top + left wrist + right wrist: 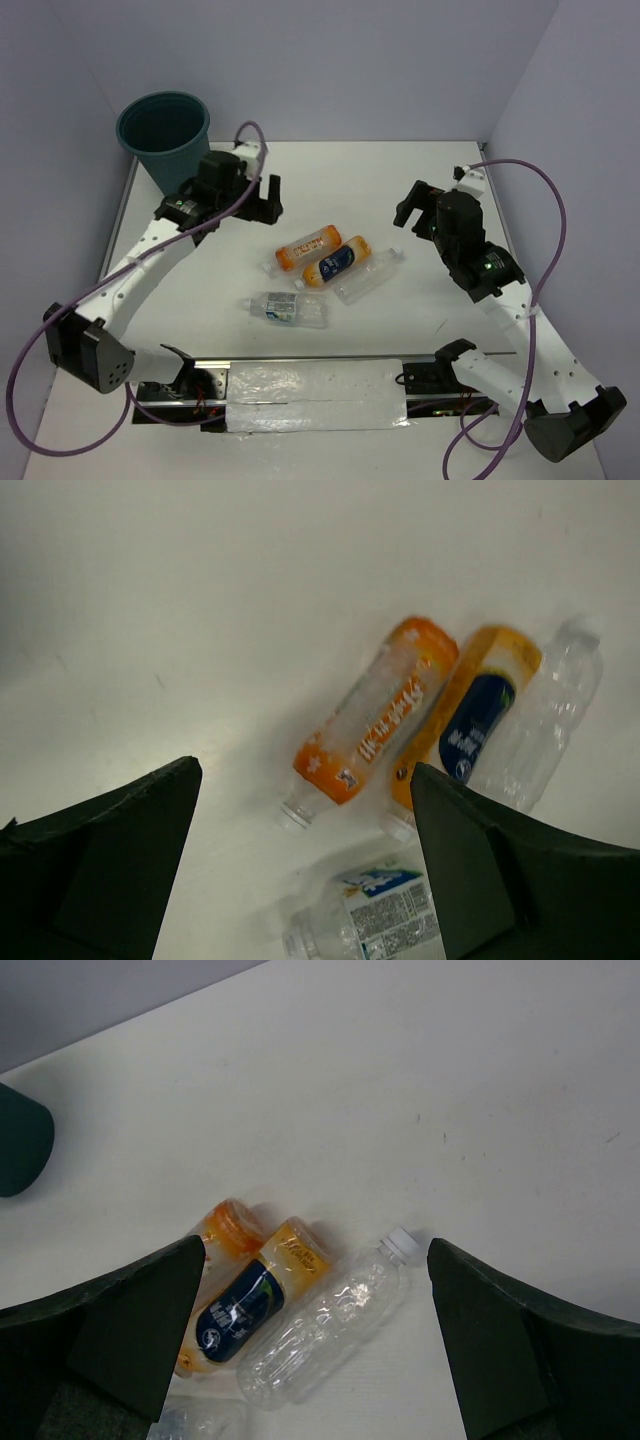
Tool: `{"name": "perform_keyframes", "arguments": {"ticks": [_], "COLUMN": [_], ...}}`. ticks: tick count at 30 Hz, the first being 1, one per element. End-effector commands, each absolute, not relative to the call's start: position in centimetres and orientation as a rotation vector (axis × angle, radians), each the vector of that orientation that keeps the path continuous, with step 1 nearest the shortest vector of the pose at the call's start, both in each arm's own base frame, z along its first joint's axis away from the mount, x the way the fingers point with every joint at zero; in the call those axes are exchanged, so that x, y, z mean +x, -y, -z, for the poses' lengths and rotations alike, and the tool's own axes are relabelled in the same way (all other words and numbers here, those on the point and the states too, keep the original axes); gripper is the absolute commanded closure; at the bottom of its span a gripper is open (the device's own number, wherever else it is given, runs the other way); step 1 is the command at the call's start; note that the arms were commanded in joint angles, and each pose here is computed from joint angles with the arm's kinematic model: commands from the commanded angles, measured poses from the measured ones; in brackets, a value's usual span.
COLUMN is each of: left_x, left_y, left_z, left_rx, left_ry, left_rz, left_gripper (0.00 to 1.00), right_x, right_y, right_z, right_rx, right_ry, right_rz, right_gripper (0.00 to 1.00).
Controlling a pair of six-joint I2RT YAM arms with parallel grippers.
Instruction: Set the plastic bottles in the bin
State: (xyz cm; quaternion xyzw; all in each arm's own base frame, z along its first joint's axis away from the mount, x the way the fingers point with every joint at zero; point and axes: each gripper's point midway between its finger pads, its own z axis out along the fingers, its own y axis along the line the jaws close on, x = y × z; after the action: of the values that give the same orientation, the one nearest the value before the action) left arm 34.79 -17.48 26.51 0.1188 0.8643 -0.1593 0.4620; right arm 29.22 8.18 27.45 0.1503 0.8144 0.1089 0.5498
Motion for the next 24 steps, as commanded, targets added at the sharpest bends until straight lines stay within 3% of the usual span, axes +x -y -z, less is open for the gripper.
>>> {"name": "perform_keyframes", "arguments": {"ticks": [1, 9, 24], "left_x": [34.5, 35.0, 35.9], "left_y": [21.1, 23.2, 25.4], "left_z": [-24.2, -15.8, -8.0], "left_rx": [0.459, 0.669, 0.765], "left_ry": [-2.124, -2.336, -2.475], "left_rz": [0.478, 0.319, 0.216], "left_gripper": [0.01, 0.01, 0.01], "right_x": [29.1, 28.8, 28.6], "right_y": [-8.6, -8.7, -8.8], "right_z": [-28.0, -28.2, -28.1], "right_rx": [0.367, 0.368, 0.385], "right_ry": [-1.899, -1.910, -1.917], "right_rz": [-0.304, -0.315, -0.326], "right_gripper": [0.00, 0.00, 0.00]}}
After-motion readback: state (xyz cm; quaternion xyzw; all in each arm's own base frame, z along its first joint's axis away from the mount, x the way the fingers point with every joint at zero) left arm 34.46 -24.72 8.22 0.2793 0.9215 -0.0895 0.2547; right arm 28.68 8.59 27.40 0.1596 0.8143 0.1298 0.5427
